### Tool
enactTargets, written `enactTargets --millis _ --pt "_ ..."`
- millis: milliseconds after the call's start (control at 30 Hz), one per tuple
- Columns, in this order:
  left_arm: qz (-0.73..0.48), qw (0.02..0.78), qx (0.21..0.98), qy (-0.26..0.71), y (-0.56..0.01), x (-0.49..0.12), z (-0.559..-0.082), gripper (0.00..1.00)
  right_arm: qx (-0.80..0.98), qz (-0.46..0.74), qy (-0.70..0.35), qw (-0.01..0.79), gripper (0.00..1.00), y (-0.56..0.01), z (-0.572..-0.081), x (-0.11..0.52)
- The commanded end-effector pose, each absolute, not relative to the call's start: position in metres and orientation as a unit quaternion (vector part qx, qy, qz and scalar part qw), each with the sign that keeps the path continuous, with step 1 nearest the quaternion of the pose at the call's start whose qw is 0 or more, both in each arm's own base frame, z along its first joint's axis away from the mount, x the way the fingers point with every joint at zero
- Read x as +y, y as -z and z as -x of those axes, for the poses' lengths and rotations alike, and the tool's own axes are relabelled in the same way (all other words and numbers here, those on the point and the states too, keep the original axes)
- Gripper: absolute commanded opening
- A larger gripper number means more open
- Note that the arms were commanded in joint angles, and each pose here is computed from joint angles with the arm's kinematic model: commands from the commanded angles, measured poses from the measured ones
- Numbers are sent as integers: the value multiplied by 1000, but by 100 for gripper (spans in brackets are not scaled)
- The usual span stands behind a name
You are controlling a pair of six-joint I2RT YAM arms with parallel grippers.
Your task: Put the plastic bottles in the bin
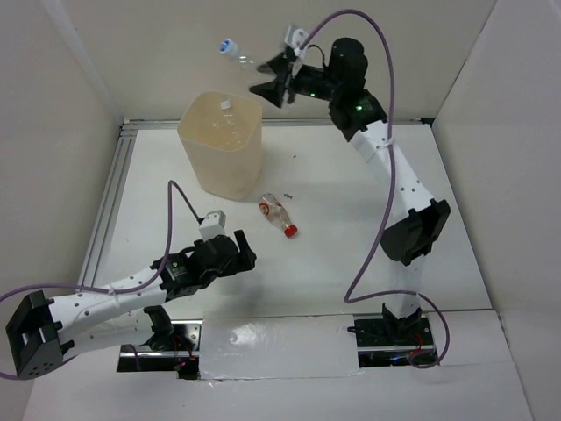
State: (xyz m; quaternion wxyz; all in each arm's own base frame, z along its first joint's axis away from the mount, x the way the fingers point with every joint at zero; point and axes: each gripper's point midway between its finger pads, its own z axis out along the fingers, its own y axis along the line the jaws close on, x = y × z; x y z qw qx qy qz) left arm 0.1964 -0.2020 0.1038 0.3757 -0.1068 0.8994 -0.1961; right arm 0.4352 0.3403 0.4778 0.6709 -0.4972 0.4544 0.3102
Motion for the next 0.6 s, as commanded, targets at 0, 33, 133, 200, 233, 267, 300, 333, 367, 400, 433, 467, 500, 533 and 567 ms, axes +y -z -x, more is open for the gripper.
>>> enactTargets --millis 0,33,133,200,233,267,300,333,367,400,433,467,500,533,567 --pt "129 388 886 218 -109 -199 -196 95 392 480 -374 690 18 -491 -428 410" --pt "129 388 886 218 -109 -199 -196 95 364 478 -367 710 18 -514 -421 406" --pt "130 390 882 229 -112 -199 -193 95 390 444 -424 686 21 -482 -434 451" --pt "131 391 881 231 -114 -198 -192 95 388 416 -439 695 25 -480 -442 462" --pt "139 393 879 232 -115 -197 -191 95 402 405 -454 684 30 -461 -448 473" --pt "139 393 879 232 -116 -195 -190 95 419 396 -450 681 34 -444 -461 478" --pt "145 393 876 237 -118 -196 -190 96 426 394 -454 676 36 -436 -463 480" --pt "145 393 876 238 -118 -196 -190 96 433 391 -453 675 36 -429 -468 482" --pt "147 397 875 234 -119 -194 -192 96 437 391 -453 672 43 -425 -469 483" --pt "146 402 872 237 -121 -194 -191 96 449 387 -451 668 50 -412 -475 485" --pt "151 401 872 239 -122 -195 -191 98 451 389 -448 667 61 -410 -476 486" --pt "153 404 870 236 -122 -193 -193 99 463 384 -445 663 74 -403 -480 486" --pt "154 405 869 238 -122 -195 -194 99 465 381 -444 665 91 -403 -482 485" --pt "159 414 862 248 -129 -200 -199 99 461 381 -443 668 94 -409 -479 484" --pt "157 422 857 250 -135 -203 -203 99 458 381 -441 671 94 -413 -483 478"
